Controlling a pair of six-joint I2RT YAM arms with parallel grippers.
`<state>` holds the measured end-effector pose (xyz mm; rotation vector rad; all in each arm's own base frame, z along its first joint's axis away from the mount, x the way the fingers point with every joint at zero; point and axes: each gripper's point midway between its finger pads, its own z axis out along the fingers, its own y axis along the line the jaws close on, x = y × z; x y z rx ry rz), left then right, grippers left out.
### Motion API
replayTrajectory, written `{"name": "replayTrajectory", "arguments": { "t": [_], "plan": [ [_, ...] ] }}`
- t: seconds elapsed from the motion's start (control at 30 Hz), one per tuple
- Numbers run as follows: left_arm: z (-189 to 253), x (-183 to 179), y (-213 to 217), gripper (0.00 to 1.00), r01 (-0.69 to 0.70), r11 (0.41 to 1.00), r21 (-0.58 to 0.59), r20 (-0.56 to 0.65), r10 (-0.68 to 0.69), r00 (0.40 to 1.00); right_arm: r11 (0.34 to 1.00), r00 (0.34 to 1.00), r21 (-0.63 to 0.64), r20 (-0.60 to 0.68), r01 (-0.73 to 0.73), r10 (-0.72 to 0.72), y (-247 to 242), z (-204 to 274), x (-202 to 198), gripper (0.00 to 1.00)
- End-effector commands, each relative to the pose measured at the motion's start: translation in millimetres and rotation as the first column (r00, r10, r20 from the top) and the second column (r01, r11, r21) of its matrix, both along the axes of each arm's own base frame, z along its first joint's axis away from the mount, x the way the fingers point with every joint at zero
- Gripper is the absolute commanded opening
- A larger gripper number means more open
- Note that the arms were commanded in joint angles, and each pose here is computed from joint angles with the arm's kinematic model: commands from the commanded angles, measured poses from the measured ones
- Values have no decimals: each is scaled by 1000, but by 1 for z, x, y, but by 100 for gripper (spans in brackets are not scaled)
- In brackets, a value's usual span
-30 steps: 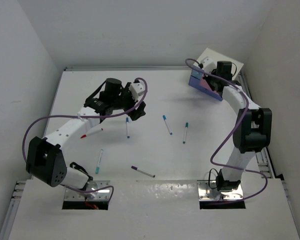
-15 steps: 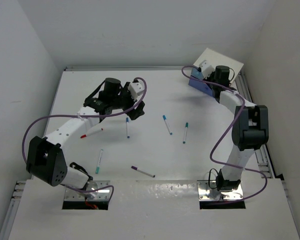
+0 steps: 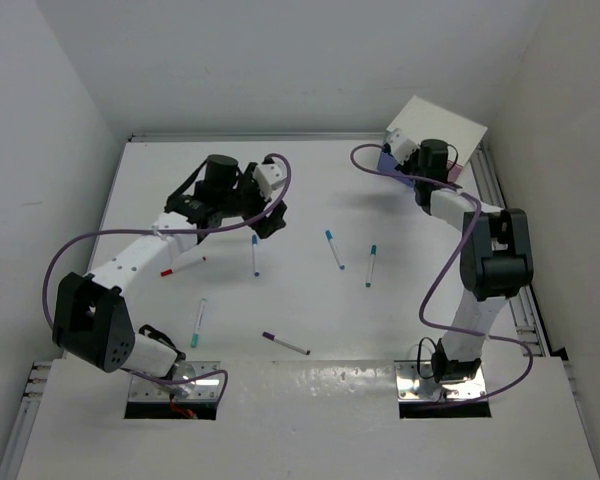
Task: Sort the stationery into containers
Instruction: Close the drawer in the storage box, then open the drawer in the storage box.
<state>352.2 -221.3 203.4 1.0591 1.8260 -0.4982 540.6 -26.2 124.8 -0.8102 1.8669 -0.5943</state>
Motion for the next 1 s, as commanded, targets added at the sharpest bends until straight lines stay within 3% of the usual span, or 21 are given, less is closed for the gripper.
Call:
{"name": "replayTrajectory", "arguments": {
  "t": [0.0,0.07,0.13,0.17,0.37,0.53,0.8,0.97],
  "plan": [
    [10,3,3,90,6,1000,-12,36,-6,999,1000,998,24,64,-19,17,8,19,2,12],
    [12,3,6,90,3,1000,-15,37,-2,999,995,998,83,51,-48,44,18,29,1,15],
    [16,3,9,91,-3,1000,-17,42,4,999,986,994,142,-63,-84,94,31,16,-13,18],
    [17,3,12,91,-3,1000,-15,48,4,999,981,982,139,-114,-135,152,40,9,-21,25],
    [17,-1,23,96,21,999,25,35,-22,999,951,880,20,-373,-310,295,67,-22,-38,37],
    [14,-7,23,98,64,998,26,-4,-64,998,910,834,-106,-452,-402,316,68,-41,-35,44],
    [10,-7,26,99,81,996,28,-51,-80,996,720,760,-366,-553,-589,341,73,-56,-32,46],
    [8,-6,29,99,60,998,13,-52,-59,997,519,751,-555,-574,-650,325,70,-59,-20,46]
  ]
}}
